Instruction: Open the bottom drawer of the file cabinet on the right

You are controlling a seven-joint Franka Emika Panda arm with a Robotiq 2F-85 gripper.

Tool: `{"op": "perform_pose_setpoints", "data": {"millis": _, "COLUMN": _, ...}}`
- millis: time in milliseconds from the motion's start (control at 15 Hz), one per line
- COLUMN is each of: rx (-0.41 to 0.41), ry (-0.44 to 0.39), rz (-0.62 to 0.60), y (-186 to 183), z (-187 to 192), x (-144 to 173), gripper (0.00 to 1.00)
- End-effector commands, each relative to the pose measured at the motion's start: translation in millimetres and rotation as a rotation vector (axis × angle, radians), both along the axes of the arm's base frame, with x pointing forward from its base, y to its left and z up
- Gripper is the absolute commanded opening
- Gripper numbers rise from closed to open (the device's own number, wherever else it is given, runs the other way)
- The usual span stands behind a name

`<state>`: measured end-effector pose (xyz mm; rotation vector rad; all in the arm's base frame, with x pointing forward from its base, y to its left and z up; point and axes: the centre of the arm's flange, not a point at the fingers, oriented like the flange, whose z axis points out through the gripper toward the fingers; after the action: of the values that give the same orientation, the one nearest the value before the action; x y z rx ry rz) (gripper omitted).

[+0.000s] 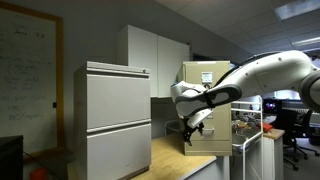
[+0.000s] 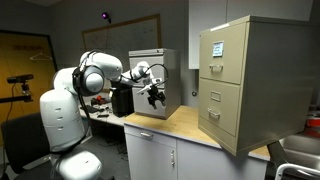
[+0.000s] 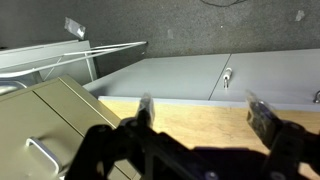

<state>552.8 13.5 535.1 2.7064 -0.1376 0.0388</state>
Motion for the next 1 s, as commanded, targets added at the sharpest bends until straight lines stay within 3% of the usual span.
{"op": "perform_pose_setpoints", "data": {"millis": 0, "rx": -0.030, "ry": 0.017, "rz": 0.018, "y": -27, "z": -12, "x": 24, "gripper": 1.00}}
{"op": "perform_pose_setpoints", "data": {"millis": 333, "rx": -0.163, "ry": 0.028, "rz": -0.027, "y": -115, "z": -2, "x": 49, "gripper": 1.00}}
{"op": "perform_pose_setpoints", "data": {"millis": 533, "rx": -0.192, "ry": 0.029, "rz": -0.030, "y": -163, "z": 20, "x": 58, "gripper": 1.00}}
{"op": "perform_pose_setpoints", "data": {"millis": 933, "rx": -0.189, "ry": 0.076, "rz": 0.177, "y": -189, "z": 59, "x": 70, "gripper": 1.00}}
